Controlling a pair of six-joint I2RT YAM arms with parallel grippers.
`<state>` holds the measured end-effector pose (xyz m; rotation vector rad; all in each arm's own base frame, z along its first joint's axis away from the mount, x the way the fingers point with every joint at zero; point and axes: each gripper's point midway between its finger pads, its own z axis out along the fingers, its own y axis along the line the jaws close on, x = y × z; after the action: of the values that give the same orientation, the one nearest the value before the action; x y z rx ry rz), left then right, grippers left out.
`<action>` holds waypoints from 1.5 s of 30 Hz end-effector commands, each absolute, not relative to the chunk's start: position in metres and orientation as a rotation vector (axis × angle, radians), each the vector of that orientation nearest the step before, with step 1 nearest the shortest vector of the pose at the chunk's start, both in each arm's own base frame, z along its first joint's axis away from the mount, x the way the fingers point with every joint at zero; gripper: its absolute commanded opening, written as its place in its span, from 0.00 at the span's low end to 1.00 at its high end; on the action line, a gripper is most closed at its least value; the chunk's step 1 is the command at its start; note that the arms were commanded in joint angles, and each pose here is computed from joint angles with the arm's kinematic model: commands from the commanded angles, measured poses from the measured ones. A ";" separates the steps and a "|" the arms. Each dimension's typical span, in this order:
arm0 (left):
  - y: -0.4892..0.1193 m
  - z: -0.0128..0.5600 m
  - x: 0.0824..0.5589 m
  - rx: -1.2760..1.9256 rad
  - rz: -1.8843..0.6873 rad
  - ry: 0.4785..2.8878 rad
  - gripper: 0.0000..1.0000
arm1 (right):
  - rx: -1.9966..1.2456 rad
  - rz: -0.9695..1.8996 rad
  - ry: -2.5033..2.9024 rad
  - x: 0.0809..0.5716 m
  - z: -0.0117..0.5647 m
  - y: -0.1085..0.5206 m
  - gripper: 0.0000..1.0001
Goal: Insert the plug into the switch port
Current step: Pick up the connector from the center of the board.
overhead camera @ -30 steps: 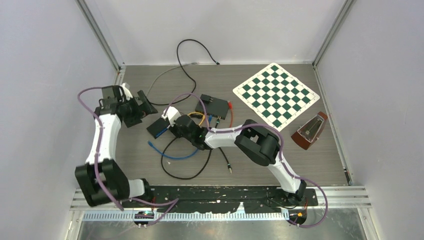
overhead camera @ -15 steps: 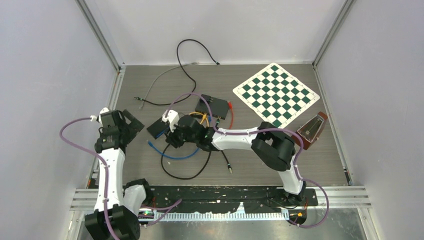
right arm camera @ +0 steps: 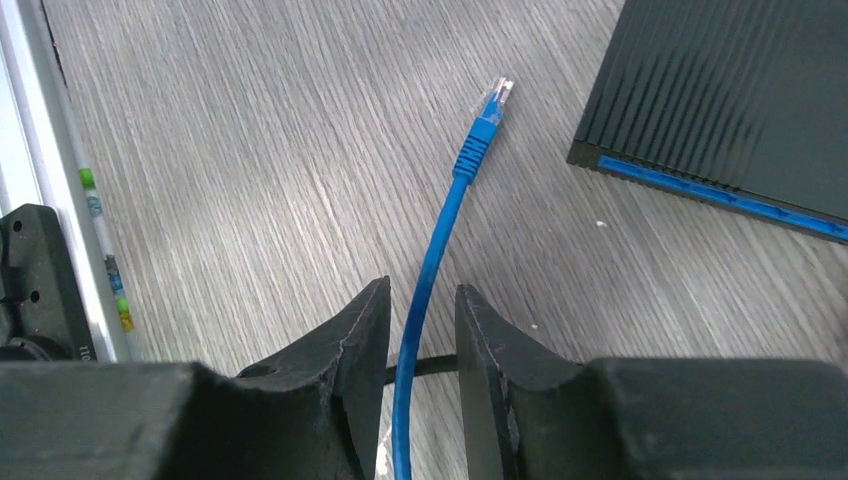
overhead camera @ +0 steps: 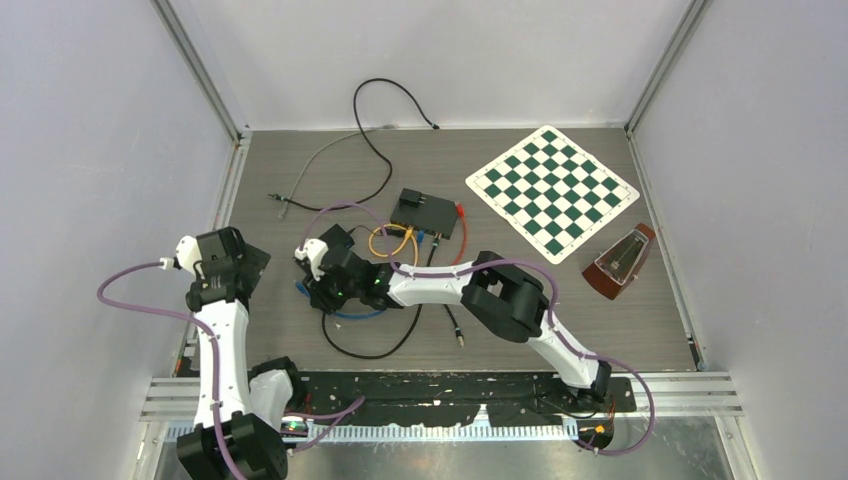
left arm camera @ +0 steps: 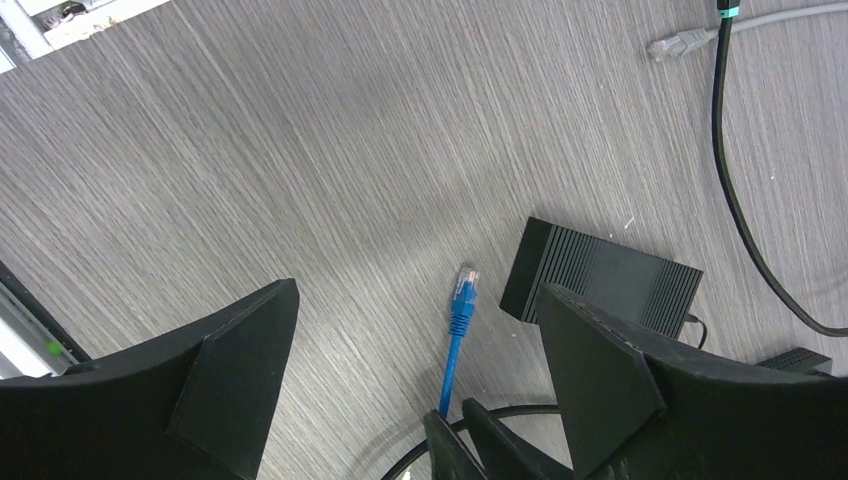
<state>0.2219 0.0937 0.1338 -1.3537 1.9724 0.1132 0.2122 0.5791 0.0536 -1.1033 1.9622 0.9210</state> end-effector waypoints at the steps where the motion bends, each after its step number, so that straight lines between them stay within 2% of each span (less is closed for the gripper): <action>1: 0.095 0.138 0.224 -1.371 0.092 1.939 0.92 | -1.080 0.906 1.937 0.218 0.068 0.596 0.37; 5: 0.089 0.140 0.229 -1.335 0.040 1.939 0.90 | -1.073 0.883 1.943 0.222 0.061 0.598 0.34; 10: 0.067 0.150 0.245 -1.139 -0.116 1.994 0.89 | -1.073 0.906 1.898 0.223 0.081 0.597 0.07; 11: 0.061 0.153 0.247 -1.099 -0.153 2.002 0.89 | -1.070 0.913 1.893 0.222 0.083 0.593 0.06; 12: 0.053 0.155 0.250 -1.054 -0.206 2.014 0.88 | -1.044 0.951 1.839 0.222 0.108 0.594 0.05; 13: 0.044 0.158 0.252 -1.000 -0.260 2.027 0.88 | -1.037 0.953 1.857 0.220 0.102 0.584 0.05; 14: 0.036 0.163 0.256 -0.936 -0.314 2.023 0.87 | -0.997 0.998 1.801 0.220 0.131 0.583 0.05; 15: 0.028 0.166 0.258 -0.879 -0.364 2.020 0.86 | -0.986 1.008 1.834 0.218 0.121 0.570 0.05; 17: 0.014 0.172 0.260 -0.800 -0.452 2.010 0.84 | -0.916 1.048 1.783 0.217 0.153 0.553 0.05; 22: -0.021 0.192 0.264 -0.627 -0.677 1.979 0.80 | -0.785 1.081 1.786 0.224 0.164 0.513 0.05; 30: -0.045 0.200 0.270 -0.636 -0.911 1.940 0.73 | -0.629 1.198 1.722 0.231 0.190 0.480 0.05; 38: -0.051 0.188 0.273 -0.723 -1.012 1.929 0.70 | -0.608 1.234 1.697 0.227 0.199 0.477 0.05; 41: -0.058 0.186 0.277 -0.722 -1.077 1.923 0.63 | -0.598 1.241 1.697 0.227 0.200 0.476 0.05; 45: -0.064 0.177 0.281 -0.740 -1.102 1.941 0.62 | -0.594 1.249 1.691 0.226 0.201 0.475 0.05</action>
<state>0.2723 -0.0542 0.1645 -0.7996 1.9855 -1.0285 0.2265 0.4747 0.1532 -0.6357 1.8204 1.1812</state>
